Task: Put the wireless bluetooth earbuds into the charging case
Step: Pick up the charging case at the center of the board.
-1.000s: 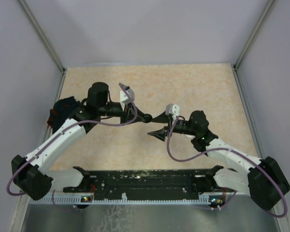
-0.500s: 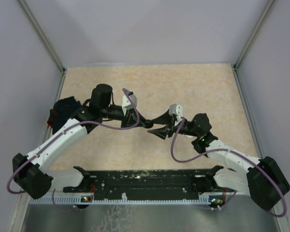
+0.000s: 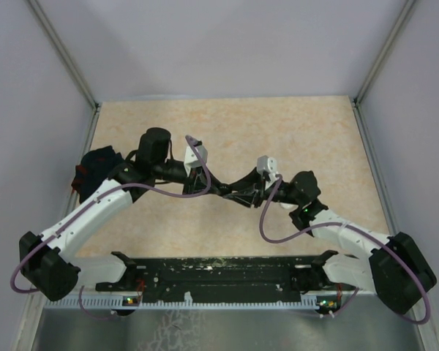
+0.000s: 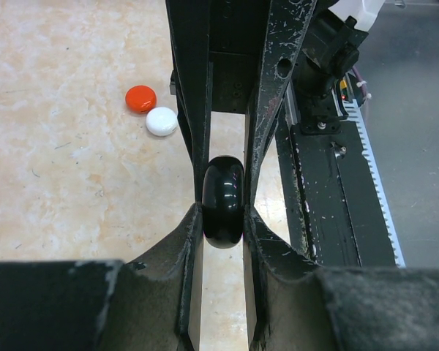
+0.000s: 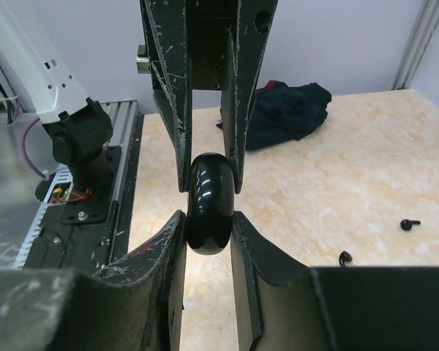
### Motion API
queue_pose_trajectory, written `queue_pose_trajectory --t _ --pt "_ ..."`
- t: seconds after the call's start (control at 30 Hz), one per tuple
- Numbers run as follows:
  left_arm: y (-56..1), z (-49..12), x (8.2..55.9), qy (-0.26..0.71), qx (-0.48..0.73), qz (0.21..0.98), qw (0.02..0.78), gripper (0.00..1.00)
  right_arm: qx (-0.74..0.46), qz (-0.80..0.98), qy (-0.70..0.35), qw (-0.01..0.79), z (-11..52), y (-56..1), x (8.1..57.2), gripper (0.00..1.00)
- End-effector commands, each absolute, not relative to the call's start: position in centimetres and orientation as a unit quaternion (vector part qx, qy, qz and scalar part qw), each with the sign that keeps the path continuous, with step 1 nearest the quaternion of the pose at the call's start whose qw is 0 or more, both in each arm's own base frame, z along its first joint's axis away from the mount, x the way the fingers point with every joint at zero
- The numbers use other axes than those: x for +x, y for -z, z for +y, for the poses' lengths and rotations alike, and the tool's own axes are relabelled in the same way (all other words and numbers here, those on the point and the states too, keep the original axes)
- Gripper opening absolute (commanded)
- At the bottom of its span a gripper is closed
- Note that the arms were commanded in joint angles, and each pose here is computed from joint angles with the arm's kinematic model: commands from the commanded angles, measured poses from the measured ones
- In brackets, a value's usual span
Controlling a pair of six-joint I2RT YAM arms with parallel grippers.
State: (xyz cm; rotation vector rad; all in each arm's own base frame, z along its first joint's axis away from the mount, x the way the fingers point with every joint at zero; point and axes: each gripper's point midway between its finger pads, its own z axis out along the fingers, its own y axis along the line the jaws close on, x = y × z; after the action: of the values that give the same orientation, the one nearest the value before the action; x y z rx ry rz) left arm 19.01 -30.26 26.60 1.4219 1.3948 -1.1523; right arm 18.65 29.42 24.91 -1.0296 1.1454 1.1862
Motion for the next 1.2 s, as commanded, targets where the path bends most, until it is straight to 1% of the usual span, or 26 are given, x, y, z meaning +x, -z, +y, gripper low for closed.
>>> queue_pose_trajectory --t 0.0,0.17,0.4,0.67,0.73,0.8,0.83,0.97,1.07,1.17 --pt "-26.5 -30.5 18.8 0.460 0.575 0.539 0.410 0.04 -0.456 0.451 -0.517 0.567 29.7 -26.4 17.9 0.25" --pt "-26.8 -30.5 18.7 0.459 0.576 0.534 0.415 0.03 -0.459 0.455 -0.527 0.552 30.0 -25.9 17.8 0.26" --pt "-26.1 -30.3 19.0 0.449 0.576 0.552 0.401 0.00 -0.461 0.464 -0.532 0.538 30.2 -25.7 17.9 0.26" --pt "-26.5 -30.4 19.1 0.445 0.576 0.557 0.399 0.00 -0.465 0.480 -0.531 0.521 30.4 -24.9 18.1 0.26" --pt "-26.5 -30.4 19.1 0.445 0.576 0.558 0.399 0.00 -0.465 0.483 -0.532 0.518 30.5 -24.8 18.2 0.25" --pt "-26.5 -30.4 19.1 0.444 0.576 0.558 0.399 0.00 -0.466 0.485 -0.532 0.515 30.6 -24.6 18.3 0.22" --pt "-26.5 -30.4 19.1 0.443 0.576 0.559 0.400 0.02 -0.466 0.485 -0.532 0.514 30.6 -24.5 18.3 0.19" --pt "-26.6 -30.3 19.3 0.442 0.566 0.569 0.400 0.18 -0.470 0.485 -0.525 0.518 30.5 -24.1 18.4 0.10" --pt "-26.8 -30.3 19.9 0.438 0.542 0.592 0.404 0.28 -0.471 0.479 -0.516 0.531 30.4 -24.0 18.4 0.00" --pt "-27.0 -30.3 20.2 0.437 0.527 0.606 0.406 0.35 -0.475 0.473 -0.510 0.539 30.2 -24.0 18.4 0.00"
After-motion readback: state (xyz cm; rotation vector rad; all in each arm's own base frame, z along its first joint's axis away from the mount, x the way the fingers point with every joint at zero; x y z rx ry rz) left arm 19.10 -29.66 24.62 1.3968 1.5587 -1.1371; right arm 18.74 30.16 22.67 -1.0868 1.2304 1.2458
